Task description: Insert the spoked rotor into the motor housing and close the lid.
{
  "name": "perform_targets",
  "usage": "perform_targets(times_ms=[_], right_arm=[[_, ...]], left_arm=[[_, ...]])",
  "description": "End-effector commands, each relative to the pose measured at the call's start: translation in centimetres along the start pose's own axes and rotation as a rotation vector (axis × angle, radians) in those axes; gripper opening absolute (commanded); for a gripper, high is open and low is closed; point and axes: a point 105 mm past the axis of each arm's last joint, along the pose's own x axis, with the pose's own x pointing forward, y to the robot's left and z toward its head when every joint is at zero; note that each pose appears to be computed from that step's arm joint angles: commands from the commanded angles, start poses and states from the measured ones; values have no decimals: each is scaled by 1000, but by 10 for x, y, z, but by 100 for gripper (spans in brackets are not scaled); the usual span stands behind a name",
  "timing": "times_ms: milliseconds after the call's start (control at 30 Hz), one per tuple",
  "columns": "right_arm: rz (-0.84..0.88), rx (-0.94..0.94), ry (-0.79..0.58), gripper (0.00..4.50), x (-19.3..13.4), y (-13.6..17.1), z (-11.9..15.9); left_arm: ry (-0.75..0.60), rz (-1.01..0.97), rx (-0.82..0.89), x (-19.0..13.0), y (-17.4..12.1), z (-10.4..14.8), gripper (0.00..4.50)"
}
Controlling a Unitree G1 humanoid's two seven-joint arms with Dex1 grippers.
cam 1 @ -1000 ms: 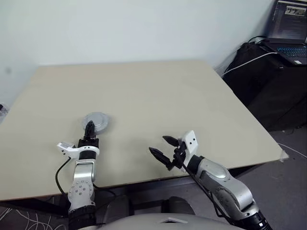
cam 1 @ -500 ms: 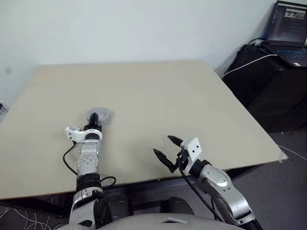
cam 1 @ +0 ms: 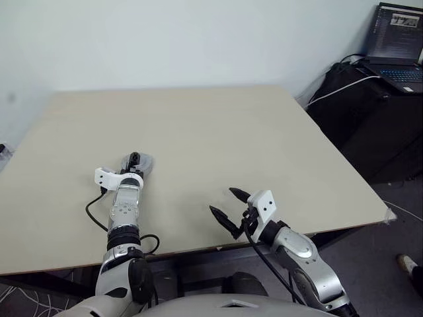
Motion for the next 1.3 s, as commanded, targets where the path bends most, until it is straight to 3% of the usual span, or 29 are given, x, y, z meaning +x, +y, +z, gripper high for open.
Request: perform_targets(times_ms=[33, 333, 533, 733, 867, 1033, 1300], right_arm=[[-11, -19, -29, 450, 0, -4, 9], [-14, 8, -18, 450, -1, -3, 6], [-42, 24, -28, 450, -1, -5, 5], [-196, -11, -84, 450, -4, -21, 7], [-316, -46, -84, 450, -14, -33, -1], [-433, -109, -74, 450, -29, -45, -10], [-478, -118, -77, 450, -36, -48, -14]], left_arm=[[33, 50, 48, -12, 12, -8, 447], [206, 106, 328, -67, 45, -23, 447], [276, -74, 628, -97, 42, -23, 447], [201, -340, 869, -123, 15, -27, 447], [78, -460, 1114, -138, 6, -32, 447], [-107, -401, 1173, -143, 4, -26, 447], [-133, -468, 1268, -152, 2, -41, 447]])
